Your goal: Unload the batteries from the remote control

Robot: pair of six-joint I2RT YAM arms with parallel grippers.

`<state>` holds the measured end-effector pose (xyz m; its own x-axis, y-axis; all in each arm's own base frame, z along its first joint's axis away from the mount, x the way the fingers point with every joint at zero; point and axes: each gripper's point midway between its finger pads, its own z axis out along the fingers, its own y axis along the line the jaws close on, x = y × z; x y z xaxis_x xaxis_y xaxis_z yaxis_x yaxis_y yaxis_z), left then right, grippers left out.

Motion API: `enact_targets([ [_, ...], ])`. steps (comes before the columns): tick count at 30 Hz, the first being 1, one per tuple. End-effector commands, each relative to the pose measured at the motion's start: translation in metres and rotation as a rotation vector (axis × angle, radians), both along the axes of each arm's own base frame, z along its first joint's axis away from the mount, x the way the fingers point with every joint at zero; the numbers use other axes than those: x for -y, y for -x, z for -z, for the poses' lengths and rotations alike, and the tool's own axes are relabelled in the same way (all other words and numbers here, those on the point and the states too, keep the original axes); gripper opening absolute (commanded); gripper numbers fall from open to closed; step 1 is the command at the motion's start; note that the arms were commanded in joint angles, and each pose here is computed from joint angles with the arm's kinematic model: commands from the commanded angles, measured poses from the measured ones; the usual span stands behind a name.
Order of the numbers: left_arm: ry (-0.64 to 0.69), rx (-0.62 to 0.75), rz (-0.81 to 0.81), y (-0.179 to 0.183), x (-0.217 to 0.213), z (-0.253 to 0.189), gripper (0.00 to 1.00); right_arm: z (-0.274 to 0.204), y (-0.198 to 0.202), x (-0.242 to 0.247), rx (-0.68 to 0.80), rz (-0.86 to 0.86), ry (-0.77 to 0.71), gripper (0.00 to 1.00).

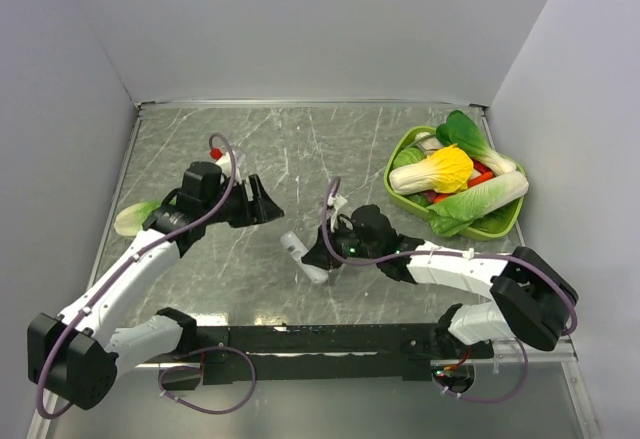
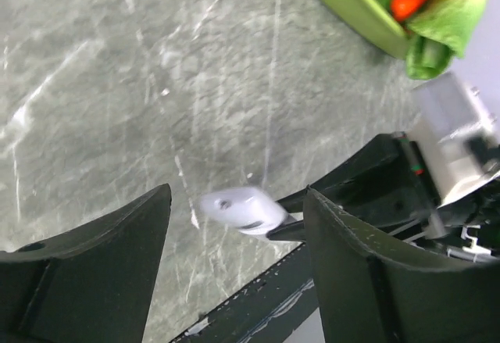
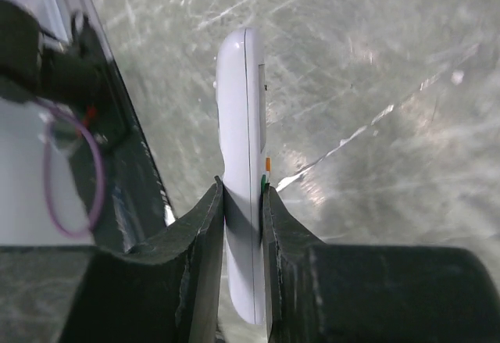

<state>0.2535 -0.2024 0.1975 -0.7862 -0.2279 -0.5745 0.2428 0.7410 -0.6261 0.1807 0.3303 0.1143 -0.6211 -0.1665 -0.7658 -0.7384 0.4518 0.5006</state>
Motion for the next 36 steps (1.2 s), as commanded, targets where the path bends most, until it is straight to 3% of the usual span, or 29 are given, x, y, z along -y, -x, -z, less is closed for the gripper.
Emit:
enact_targets([
  [1,0.036,-0.011,-0.062,0.005,-0.005,0.016,0.72,-0.044,-0.015,-0.008,-0.105,0.170,-0.276,0.00],
  [9,0.256,0.021,0.004,0.036,0.009,0.008,0.71,-0.075,-0.030,0.014,-0.179,0.324,-0.454,0.00],
  [15,0.391,-0.024,0.071,0.060,0.019,0.017,0.70,-0.086,-0.037,0.044,-0.176,0.476,-0.598,0.00],
  [20,0.558,0.018,0.147,0.078,0.028,0.002,0.66,-0.101,-0.042,0.060,-0.175,0.540,-0.673,0.00],
  [28,0.588,0.013,0.135,0.081,0.033,0.007,0.64,-0.108,-0.046,0.070,-0.234,0.603,-0.725,0.00],
  [33,0.479,-0.040,0.052,0.070,0.028,0.024,0.65,-0.066,-0.052,0.070,-0.280,0.666,-0.602,0.00],
  [36,0.394,-0.006,-0.016,0.056,0.019,0.024,0.66,-0.046,-0.049,0.068,-0.332,0.665,-0.599,0.00],
])
